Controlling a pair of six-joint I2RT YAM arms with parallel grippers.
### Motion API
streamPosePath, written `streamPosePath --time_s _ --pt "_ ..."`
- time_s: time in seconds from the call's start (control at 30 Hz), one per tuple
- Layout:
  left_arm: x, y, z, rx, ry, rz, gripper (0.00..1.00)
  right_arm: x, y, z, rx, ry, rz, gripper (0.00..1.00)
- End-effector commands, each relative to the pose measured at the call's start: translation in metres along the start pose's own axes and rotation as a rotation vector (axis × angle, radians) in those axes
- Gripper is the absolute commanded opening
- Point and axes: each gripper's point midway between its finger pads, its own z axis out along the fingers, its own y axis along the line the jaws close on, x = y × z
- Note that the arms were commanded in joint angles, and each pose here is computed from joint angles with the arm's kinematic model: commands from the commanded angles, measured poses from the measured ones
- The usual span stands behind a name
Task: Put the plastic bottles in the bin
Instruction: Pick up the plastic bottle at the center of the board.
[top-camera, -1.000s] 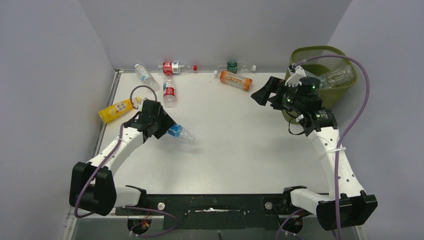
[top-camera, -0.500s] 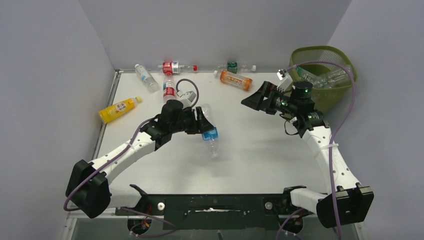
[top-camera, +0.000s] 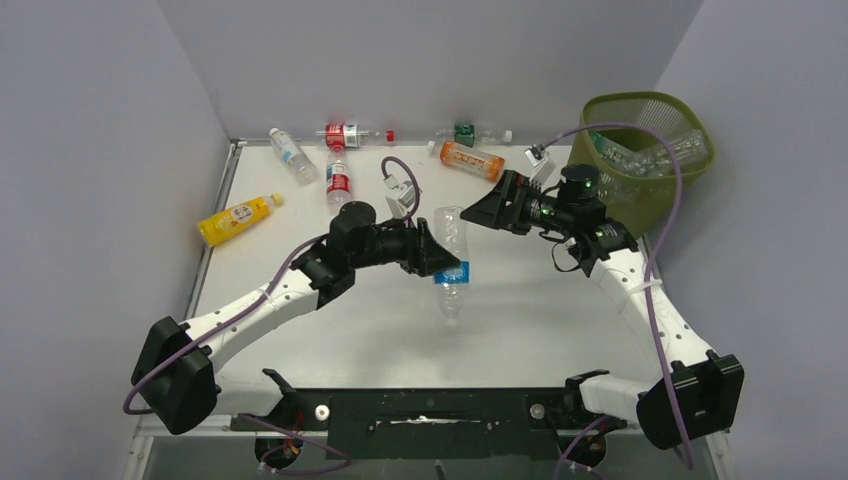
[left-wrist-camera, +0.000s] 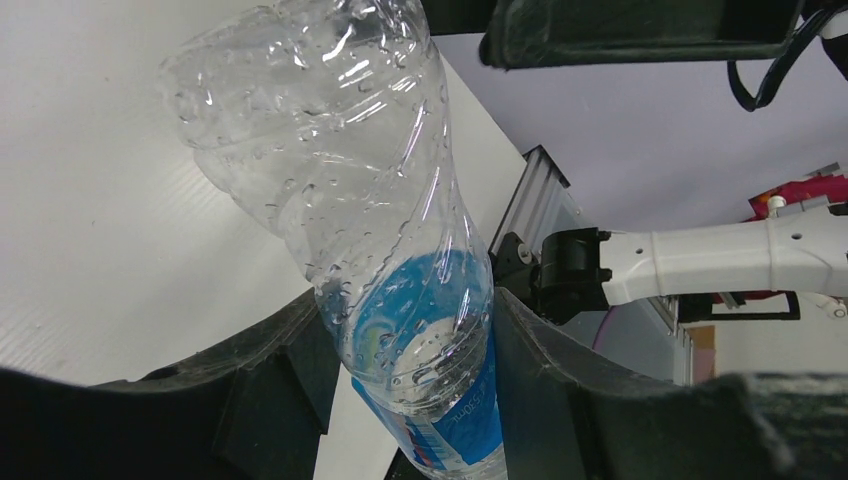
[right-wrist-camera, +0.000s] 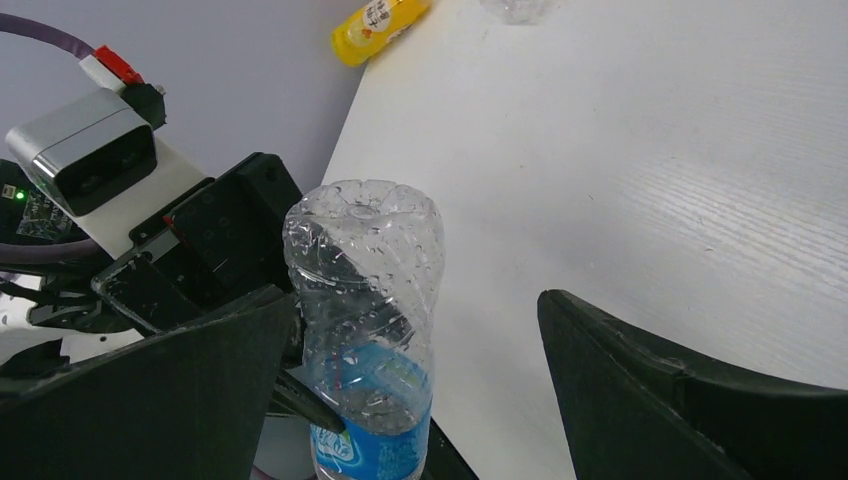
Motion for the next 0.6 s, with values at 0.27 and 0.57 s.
streamPosePath --time_s 0.27,0.57 --pt "-0.022 -0.035 0.025 0.118 -0.025 0.091 0.49 0.005 0.019 0.02 -0.074 0.013 -0.056 1.0" --pt "-0.02 -0.025 0.031 0.075 -0.016 0.107 0.52 0.004 0.012 0.024 -0.012 0.016 -0.084 0.59"
